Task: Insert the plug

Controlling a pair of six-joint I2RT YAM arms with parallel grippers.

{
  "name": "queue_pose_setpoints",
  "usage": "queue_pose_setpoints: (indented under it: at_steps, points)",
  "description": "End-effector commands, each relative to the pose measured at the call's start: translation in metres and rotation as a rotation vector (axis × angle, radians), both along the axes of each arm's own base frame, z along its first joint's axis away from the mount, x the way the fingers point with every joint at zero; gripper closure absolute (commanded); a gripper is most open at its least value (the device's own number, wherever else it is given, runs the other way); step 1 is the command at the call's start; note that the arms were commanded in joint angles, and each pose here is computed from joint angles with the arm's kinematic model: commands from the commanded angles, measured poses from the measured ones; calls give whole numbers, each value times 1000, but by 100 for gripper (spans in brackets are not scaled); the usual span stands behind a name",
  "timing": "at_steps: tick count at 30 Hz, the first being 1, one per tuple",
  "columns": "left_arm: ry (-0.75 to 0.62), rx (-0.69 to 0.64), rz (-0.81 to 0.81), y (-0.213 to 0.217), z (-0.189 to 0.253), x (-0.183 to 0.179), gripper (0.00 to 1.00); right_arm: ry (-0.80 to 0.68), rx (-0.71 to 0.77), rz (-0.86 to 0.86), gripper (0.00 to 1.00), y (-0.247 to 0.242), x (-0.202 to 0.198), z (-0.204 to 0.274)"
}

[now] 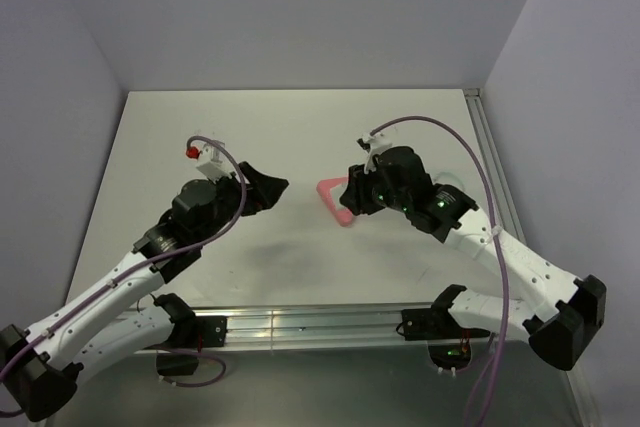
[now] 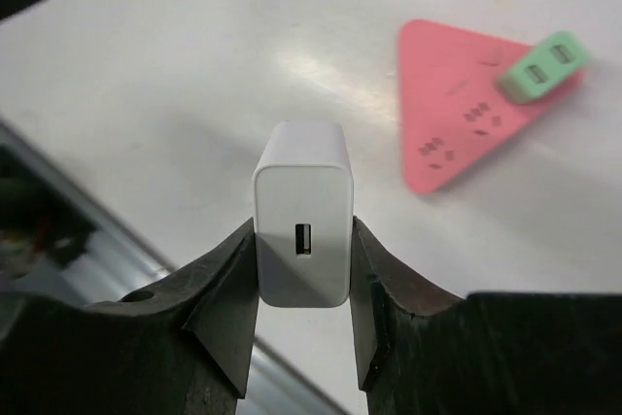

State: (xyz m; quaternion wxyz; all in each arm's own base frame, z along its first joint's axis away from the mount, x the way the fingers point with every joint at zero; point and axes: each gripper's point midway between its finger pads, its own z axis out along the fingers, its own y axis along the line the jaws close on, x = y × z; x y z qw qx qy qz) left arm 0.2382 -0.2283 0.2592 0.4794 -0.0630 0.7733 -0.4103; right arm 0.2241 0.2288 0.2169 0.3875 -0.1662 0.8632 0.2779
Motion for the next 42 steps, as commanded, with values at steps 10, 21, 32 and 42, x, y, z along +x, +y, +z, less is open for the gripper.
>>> queue_pose_setpoints:
  at_steps: [10,21,32,42]
  points:
    - [274,-20,113,-30,-90,74,44,-317,-368,-30,100,-22,94,-27]
    - [367,-106,-130,-78,-130,86,26,-265,-487,0,100,-26,116,-40]
    - [372,-147,-144,-114,-156,85,35,-288,-410,-65,100,-34,115,-17]
    - [440,-116,-111,-126,-194,81,39,-282,-348,-65,100,-31,111,-3]
